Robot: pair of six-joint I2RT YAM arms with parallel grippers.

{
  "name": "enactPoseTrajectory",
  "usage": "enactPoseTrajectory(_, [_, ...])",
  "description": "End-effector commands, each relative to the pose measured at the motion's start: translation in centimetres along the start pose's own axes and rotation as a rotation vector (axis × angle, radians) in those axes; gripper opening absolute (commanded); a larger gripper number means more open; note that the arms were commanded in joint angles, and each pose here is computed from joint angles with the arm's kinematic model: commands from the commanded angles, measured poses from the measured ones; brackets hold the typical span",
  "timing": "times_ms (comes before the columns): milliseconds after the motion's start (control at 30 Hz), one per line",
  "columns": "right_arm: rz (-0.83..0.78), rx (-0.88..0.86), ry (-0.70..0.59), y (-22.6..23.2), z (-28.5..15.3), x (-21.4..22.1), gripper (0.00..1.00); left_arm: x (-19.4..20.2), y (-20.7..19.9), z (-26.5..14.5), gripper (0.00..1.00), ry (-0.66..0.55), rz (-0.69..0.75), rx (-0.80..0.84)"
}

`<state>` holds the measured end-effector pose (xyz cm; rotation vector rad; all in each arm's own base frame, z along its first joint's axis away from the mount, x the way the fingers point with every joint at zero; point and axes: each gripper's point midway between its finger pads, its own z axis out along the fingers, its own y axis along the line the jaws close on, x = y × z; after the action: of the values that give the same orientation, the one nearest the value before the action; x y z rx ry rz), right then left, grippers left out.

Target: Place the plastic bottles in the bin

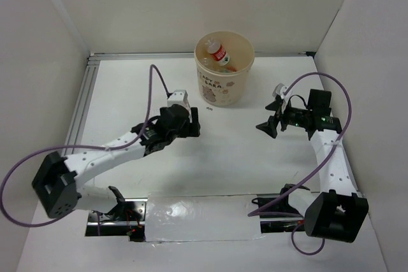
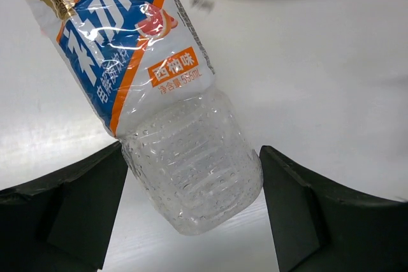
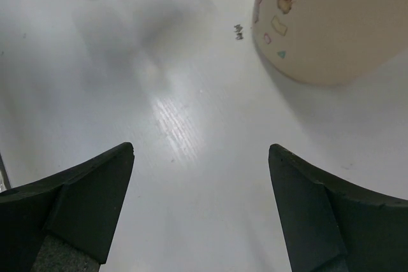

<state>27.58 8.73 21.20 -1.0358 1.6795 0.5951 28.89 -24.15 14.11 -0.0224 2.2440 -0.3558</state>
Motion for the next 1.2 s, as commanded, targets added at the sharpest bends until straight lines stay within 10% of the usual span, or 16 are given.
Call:
enactPoseTrajectory(0, [0.005, -0.031, -0.003, 1.5, -0.1, 0.8, 0.92, -7.9, -3.8, -4.4, 0.00, -0.226, 0.040, 0.158])
enactPoseTrajectory(367, [0.008, -0.030, 0.049, 2.7, -0.1, 3.5, 0.91, -24.8, -12.4, -12.6, 0.00, -0.636, 0.039, 0.398])
enactPoseTrajectory(867, [0.002, 0.005, 0.064, 3.8, -0.6, 4.7, 0.95, -29.1, -15.6, 5.2, 0.00, -0.499, -0.022, 0.332])
enactPoseTrajectory(1067, [0.018, 0.032, 0.080, 3.4, -0.7, 5.0, 1.00, -27.3, -14.9, 7.2, 0.77, -0.445, 0.004, 0.313])
enactPoseTrajectory(1167, [0.057, 0.050, 0.094, 2.9, -0.6, 5.4, 1.00, -28.2, -15.1, 4.9, 1.00, -0.467, 0.036, 0.344])
